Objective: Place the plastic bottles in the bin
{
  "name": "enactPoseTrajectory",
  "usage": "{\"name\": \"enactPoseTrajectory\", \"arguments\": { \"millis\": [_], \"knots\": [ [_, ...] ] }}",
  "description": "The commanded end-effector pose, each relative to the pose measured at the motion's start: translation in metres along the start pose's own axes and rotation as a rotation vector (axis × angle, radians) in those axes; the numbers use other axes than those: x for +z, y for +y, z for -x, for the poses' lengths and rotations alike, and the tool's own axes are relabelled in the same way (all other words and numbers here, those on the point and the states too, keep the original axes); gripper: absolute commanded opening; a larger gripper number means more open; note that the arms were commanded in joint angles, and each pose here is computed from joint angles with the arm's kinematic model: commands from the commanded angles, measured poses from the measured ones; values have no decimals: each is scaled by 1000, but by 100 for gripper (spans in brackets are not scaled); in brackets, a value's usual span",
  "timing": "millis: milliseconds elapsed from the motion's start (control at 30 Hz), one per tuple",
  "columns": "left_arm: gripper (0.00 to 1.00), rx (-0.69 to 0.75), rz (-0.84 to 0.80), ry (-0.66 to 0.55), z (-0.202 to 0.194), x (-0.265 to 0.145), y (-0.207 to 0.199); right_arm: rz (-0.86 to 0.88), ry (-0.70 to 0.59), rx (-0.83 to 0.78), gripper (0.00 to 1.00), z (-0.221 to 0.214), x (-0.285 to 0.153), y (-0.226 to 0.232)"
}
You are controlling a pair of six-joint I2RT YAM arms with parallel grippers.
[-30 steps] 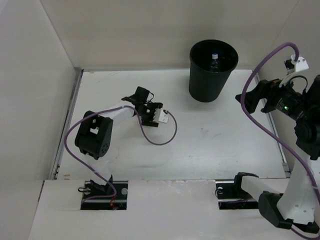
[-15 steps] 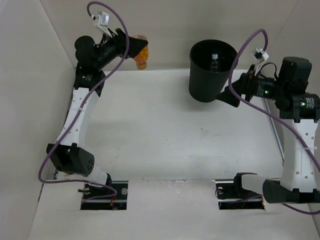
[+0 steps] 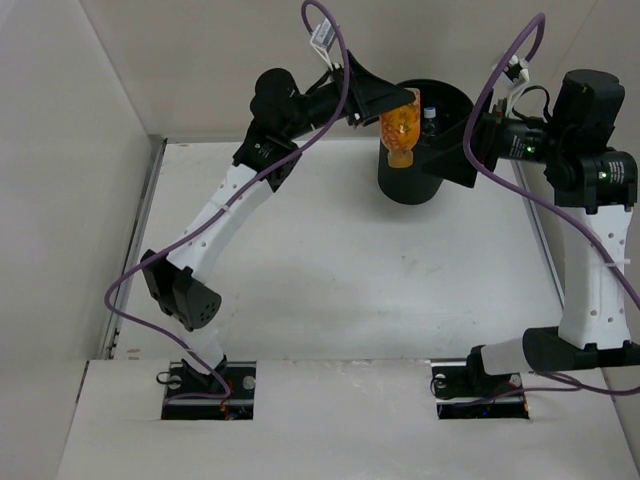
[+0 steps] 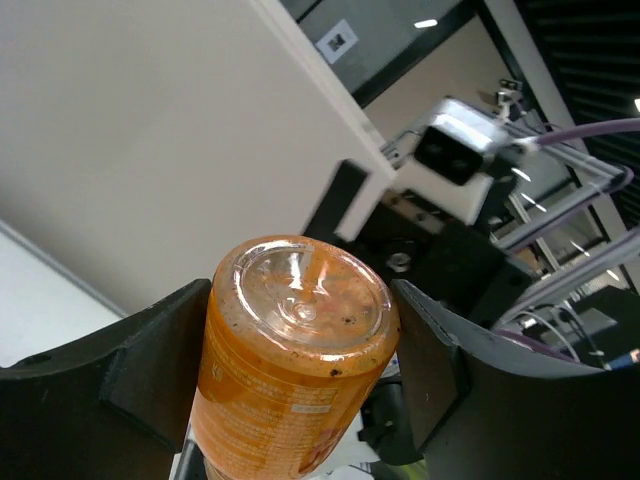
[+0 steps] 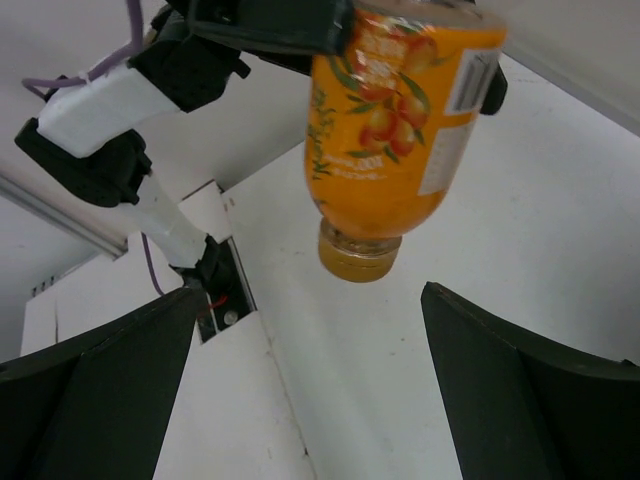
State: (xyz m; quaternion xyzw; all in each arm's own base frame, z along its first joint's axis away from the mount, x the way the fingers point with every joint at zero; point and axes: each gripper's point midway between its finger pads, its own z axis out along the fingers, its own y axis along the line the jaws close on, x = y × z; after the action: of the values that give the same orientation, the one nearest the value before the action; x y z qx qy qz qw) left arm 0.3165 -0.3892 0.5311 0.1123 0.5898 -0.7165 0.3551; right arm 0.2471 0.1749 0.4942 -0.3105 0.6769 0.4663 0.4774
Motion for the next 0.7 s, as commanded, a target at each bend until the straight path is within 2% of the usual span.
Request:
{"name": "enactPoseTrajectory", "arguments": {
  "millis": [0, 200, 633, 667],
  "knots": [
    [14, 94, -188, -62, 20, -9, -90, 64, -25, -85, 100, 13, 1, 19],
    [14, 88, -236, -40, 4, 2, -106, 74, -32, -97, 100, 19, 3, 19],
    [13, 43, -283, 8, -32, 35, -105, 139, -51, -148, 100, 36, 12, 36],
    [13, 46, -287, 8, -32, 36, -105, 152, -47, -147, 94, 35, 12, 38]
  ]
}}
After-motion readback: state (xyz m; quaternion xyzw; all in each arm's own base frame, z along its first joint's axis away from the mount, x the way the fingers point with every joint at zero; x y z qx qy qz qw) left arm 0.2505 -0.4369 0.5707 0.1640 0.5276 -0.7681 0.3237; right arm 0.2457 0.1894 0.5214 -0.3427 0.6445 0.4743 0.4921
